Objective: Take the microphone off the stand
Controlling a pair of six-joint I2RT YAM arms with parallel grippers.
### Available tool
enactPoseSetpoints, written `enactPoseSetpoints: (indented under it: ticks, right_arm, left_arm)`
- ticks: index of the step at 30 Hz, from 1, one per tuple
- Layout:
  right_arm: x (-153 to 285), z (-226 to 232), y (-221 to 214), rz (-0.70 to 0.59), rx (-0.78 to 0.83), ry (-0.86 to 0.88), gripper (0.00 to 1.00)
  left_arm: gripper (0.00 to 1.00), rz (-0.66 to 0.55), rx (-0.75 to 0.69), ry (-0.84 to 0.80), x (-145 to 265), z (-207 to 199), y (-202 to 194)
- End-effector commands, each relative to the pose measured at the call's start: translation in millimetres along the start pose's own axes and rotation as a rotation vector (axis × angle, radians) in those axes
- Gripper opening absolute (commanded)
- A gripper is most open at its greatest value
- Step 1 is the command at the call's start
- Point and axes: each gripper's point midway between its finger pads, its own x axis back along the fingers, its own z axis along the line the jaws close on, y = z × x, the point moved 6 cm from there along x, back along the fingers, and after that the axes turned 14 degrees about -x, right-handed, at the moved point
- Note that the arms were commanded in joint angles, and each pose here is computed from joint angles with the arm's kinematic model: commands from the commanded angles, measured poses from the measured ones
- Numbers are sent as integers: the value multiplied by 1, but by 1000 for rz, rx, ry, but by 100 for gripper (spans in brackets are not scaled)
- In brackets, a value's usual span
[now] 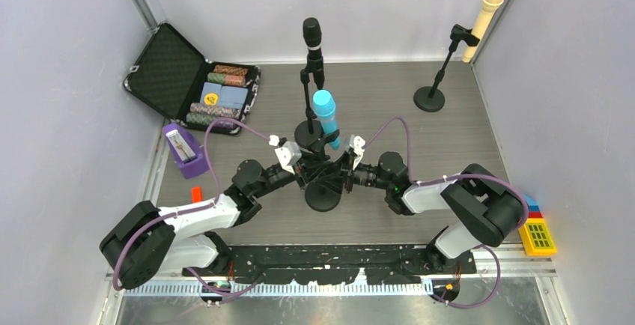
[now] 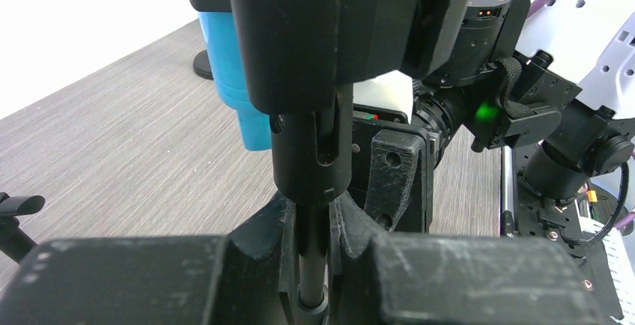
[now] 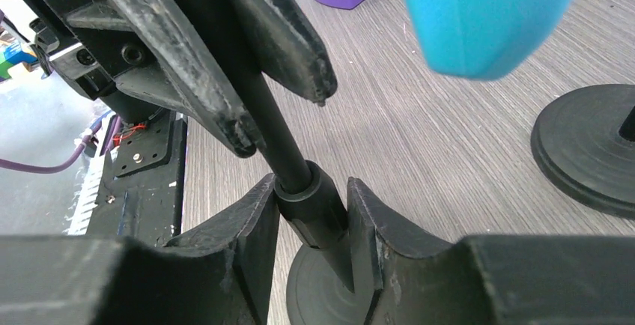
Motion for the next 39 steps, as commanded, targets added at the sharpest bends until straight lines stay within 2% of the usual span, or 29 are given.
enactPoseSetpoints:
  ticks: [1,4,6,10,20,34,35,37,38,39]
  right_arm:
    - [4,-2,8,-64,20,-30,37]
    - [7,-3,7,-81,9,-53,26]
    - [8,-7,11,-118,-15,-98,10]
    - [10,-7,16,-181,-36,-149,0]
    - [15,-8,14,-284,14,-345,0]
    - [8,3,15,-523,84,-708,1]
    - [5,3,15,-530,80,-720,2]
    - [2,5,13,-522,81,-710,12]
    - [0,6,12,-512,83,-695,22]
    - [0,6,10,-508,78,-691,27]
  left_arm:
    - [0,-36,19,-13,0,-1,8]
    - [0,-38,19,-5,-1,0,9]
    - [0,-38,21,6,-1,1,10]
    - [0,-30,24,35,0,5,10]
    - [0,-8,37,59,-1,8,12]
    - [0,6,33,96,2,12,13]
    - [0,6,33,98,2,12,13]
    - [0,12,28,97,2,12,14]
    - [0,15,27,94,2,12,14]
    - [0,22,26,90,2,12,14]
